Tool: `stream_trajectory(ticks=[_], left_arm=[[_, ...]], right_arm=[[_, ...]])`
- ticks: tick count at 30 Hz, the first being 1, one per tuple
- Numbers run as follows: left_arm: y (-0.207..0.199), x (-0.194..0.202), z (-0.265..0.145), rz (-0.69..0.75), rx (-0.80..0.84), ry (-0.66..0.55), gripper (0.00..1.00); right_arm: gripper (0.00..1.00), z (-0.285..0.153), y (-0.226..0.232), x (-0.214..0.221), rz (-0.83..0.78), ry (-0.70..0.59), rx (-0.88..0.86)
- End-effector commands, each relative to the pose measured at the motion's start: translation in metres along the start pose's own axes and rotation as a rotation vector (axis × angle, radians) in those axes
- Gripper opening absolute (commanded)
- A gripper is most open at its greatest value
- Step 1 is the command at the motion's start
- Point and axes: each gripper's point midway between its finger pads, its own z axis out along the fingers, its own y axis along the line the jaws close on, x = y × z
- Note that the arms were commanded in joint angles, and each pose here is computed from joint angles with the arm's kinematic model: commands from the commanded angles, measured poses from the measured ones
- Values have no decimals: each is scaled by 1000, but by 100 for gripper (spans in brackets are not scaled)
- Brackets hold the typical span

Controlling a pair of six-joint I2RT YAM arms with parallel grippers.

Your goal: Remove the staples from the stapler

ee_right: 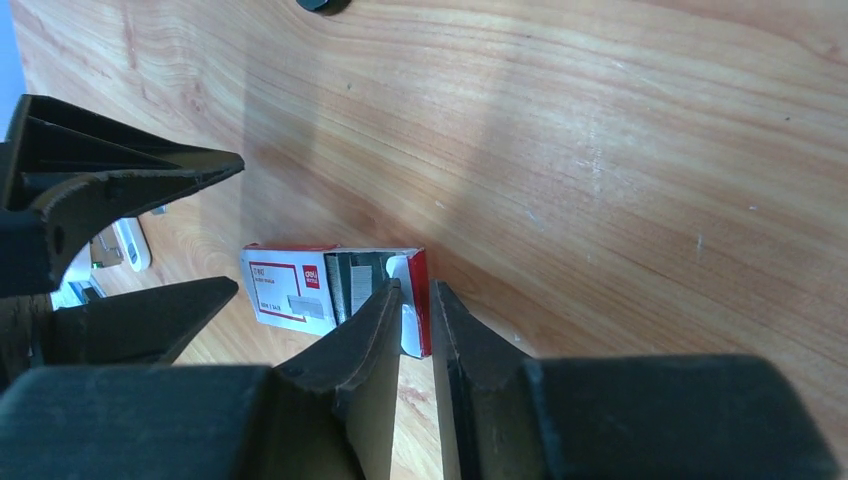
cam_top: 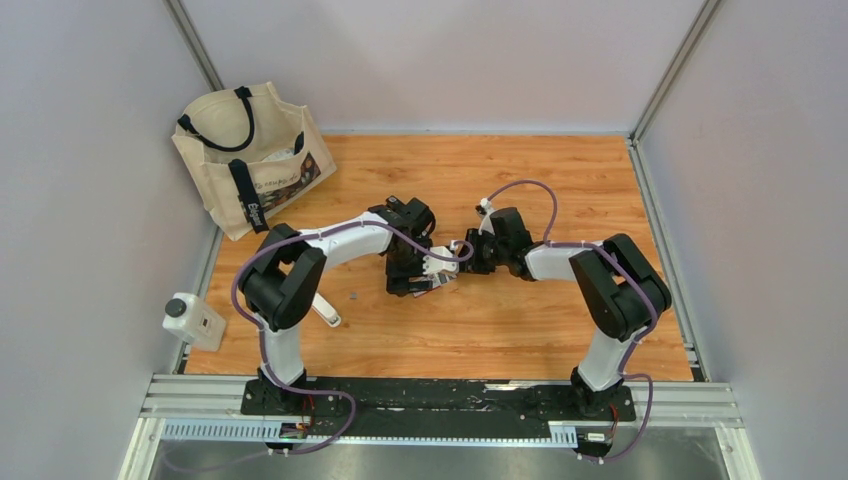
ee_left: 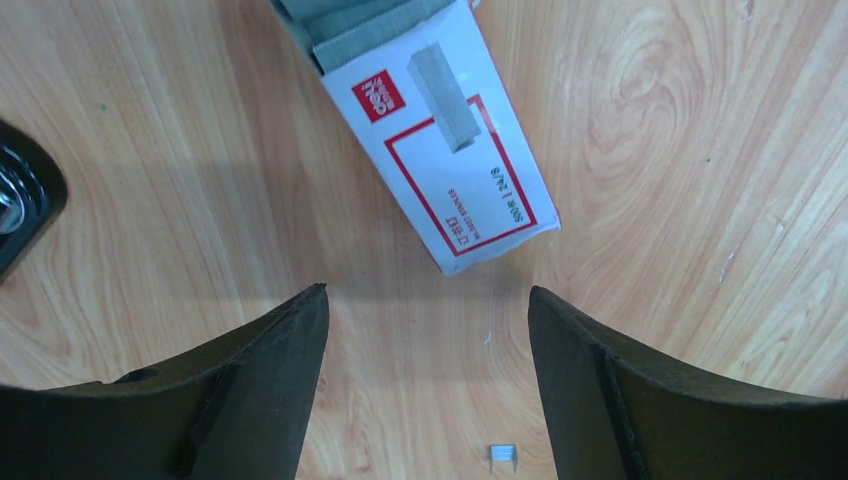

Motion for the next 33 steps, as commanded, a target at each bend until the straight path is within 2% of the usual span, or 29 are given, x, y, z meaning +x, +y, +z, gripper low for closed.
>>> stream_trajectory(ticks=[1,23,33], left_arm=[[6,-12,-2,63,-7,5,81],[30,-20,4,83,-81,46,80],[26,-31,4,98,-84,30,80]], right_arm=[[23,4,-1,-4,1,-13,-17],[18,6,12,3,-17,-5,-97],[17,9,19,10,-15,7,-121]])
